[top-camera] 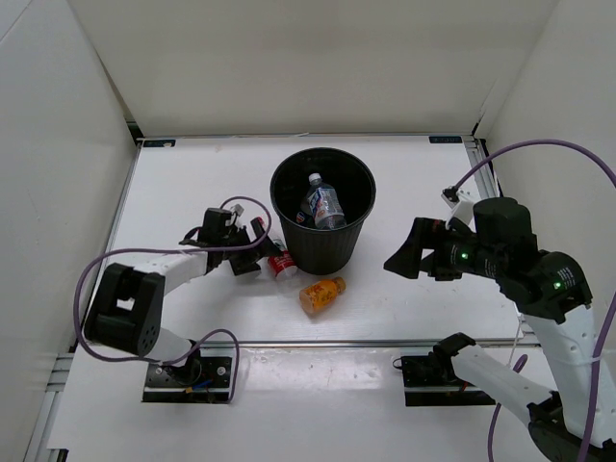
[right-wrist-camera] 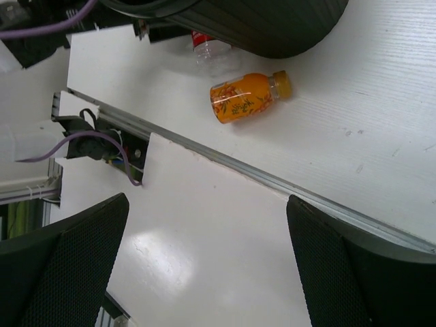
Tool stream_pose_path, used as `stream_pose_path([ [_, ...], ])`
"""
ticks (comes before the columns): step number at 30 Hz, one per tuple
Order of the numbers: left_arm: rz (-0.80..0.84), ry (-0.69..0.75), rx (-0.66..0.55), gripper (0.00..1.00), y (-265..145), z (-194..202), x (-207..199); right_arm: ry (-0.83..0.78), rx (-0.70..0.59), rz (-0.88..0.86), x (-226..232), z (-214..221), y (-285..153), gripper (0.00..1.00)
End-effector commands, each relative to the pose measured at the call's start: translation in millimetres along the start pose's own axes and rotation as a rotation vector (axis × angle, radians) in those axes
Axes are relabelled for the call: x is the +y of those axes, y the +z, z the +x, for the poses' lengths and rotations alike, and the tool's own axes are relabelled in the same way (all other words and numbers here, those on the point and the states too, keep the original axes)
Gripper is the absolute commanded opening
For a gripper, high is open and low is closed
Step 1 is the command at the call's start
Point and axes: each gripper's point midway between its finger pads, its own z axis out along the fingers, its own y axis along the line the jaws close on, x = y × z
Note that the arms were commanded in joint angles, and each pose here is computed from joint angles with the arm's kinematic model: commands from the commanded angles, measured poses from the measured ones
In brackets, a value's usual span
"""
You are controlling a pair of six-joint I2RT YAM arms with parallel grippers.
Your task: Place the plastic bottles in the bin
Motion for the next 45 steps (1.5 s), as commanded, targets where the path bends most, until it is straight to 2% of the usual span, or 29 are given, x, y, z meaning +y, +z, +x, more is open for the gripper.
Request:
stream_pose_path([
  [1, 0.071, 0.074, -0.025, 1.0, 7.3, -19.2, -26.1, -0.046, -0.024, -0.038, 9.6, -4.9, -11.9, 1.0],
  [3, 0.052, 0.057, 0.01, 1.0, 17.6, -15.7, -18.8, -0.039, -0.007, -0.029, 7.8, -3.2, -10.0, 1.0],
  [4, 0.059, 0.053, 0.026, 0.96, 20.9, -15.8, -20.2, -0.048, -0.007, -0.029, 7.5, -3.2, -10.0, 1.0],
  [7, 0.06, 0.024, 0.099, 0.82, 34.2, -4.6, -16.1, -0.063, 0.009, -0.02, 5.7, -1.2, -10.6, 1.0],
  [8, 0.064, 0.026, 0.12, 0.7, 36.4, 1.4, -17.0, -0.061, 0.011, -0.005, 2.9, -0.3, -10.7, 1.0],
  [10, 0.064, 0.026, 0.121, 0.6, 36.4, 1.4, -17.0, -0.068, 0.019, -0.001, 1.8, -0.8, -8.5, 1.0],
  [12, 0.067, 0.022, 0.103, 0.54, 29.1, 2.6, -18.8, -0.068, 0.014, 0.008, 0.2, -1.7, -8.3, 1.0],
  [14, 0.082, -0.008, 0.077, 0.52, 15.2, -1.0, -21.0, -0.065, 0.022, 0.012, -1.5, 0.0, -6.5, 1.0],
  [17, 0.112, -0.017, -0.041, 0.53, -27.0, -9.7, -39.6, -0.058, 0.008, 0.031, -8.1, 1.8, -2.4, 1.0],
  [18, 0.135, 0.008, -0.143, 0.53, -53.5, -21.4, -55.0, -0.062, -0.003, 0.026, -8.6, 1.2, -0.4, 1.0],
  [20, 0.104, -0.004, -0.212, 0.57, -85.2, -25.5, -62.4, -0.014, -0.007, 0.057, -18.4, 7.4, 6.2, 1.0],
  [21, 0.107, 0.018, -0.332, 0.58, -115.4, -39.8, -74.4, 0.003, -0.02, 0.058, -20.4, 6.4, 9.2, 1.0],
  [22, 0.144, 0.043, -0.416, 0.6, -146.6, -56.4, -100.0, 0.02, -0.025, 0.066, -23.3, 7.7, 12.0, 1.0],
  [24, 0.193, 0.079, -0.51, 0.61, -187.9, -69.2, -128.6, 0.067, -0.006, 0.065, -28.3, 17.4, 20.9, 1.0],
  [25, 0.277, 0.133, -0.584, 0.61, -225.3, -81.5, -166.5, 0.078, -0.009, 0.063, -29.6, 16.9, 26.1, 1.0],
  [29, 0.377, 0.26, -0.65, 0.62, -267.5, -106.8, -240.8, 0.134, 0.016, 0.051, -36.8, 30.5, 42.8, 1.0],
  [30, 0.35, 0.29, -0.628, 0.64, -249.2, -114.9, -250.7, 0.143, 0.021, 0.038, -35.8, 31.4, 46.5, 1.0],
  [32, 0.372, 0.334, -0.65, 0.65, -253.4, -126.3, -279.6, 0.175, 0.042, 0.039, -36.9, 34.5, 52.9, 1.0],
  [33, 0.337, 0.368, -0.609, 0.65, -224.3, -129.1, -285.7, 0.178, 0.052, 0.035, -37.5, 35.3, 57.6, 1.0],
  [34, 0.364, 0.396, -0.614, 0.65, -231.5, -124.2, -297.0, 0.187, 0.046, 0.02, -34.2, 33.1, 58.1, 1.0],
  [37, 0.287, 0.425, -0.526, 0.67, -166.0, -123.3, -303.5, 0.202, 0.088, 0.03, -41.4, 40.8, 73.2, 1.0],
  [40, 0.275, 0.438, -0.481, 0.68, -141.7, -105.4, -313.2, 0.222, 0.113, 0.047, -47.8, 47.3, 81.2, 1.0],
  [42, 0.23, 0.45, -0.499, 0.69, -132.2, -101.9, -310.2, 0.22, 0.108, 0.044, -49.2, 47.1, 84.8, 1.0],
  [45, 0.165, 0.487, -0.517, 0.78, -123.0, -93.5, -302.7, 0.253, 0.126, 0.052, -55.7, 56.0, 90.2, 1.0],
])
